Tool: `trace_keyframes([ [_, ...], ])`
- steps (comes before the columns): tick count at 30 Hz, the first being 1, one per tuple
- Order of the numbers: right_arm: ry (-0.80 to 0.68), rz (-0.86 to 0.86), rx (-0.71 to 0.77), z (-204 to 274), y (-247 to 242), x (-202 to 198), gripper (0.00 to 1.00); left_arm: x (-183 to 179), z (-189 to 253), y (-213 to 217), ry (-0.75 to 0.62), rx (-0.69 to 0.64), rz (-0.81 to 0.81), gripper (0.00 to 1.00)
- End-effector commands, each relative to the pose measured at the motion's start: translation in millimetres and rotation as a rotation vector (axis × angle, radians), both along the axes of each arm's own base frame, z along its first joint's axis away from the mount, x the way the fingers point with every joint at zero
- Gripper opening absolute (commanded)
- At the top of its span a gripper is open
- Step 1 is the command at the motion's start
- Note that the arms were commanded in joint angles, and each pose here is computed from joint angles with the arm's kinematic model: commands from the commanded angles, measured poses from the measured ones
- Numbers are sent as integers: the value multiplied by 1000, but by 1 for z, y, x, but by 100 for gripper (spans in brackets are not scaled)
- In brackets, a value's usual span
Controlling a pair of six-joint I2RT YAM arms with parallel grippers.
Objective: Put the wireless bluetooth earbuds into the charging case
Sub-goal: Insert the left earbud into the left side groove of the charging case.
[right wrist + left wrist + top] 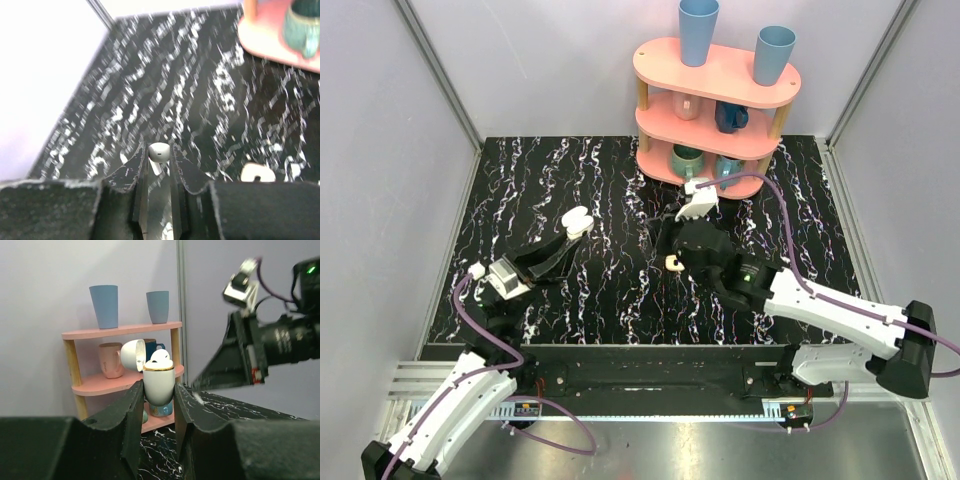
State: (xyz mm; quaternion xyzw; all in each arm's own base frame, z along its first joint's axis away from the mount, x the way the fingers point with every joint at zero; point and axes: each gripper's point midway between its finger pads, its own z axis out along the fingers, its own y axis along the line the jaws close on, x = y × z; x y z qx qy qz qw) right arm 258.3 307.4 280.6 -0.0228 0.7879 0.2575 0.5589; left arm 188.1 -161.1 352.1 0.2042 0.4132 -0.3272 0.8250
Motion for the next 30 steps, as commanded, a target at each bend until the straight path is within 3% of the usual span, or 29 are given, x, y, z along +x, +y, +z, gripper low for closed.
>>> trace_keyframes([
  [1,-267,-41,174,99,0,3,16,-6,31,6,-71,-46,9,0],
  [5,-367,1,282,147,10,-8,16,-4,29,4,-73,-54,3,0],
  [14,-488,101,403,194,39,-39,16,-1,27,1,-73,-49,-5,0],
  [30,-505,264,478,186,105,-60,16,-4,35,0,-97,-83,-29,0],
])
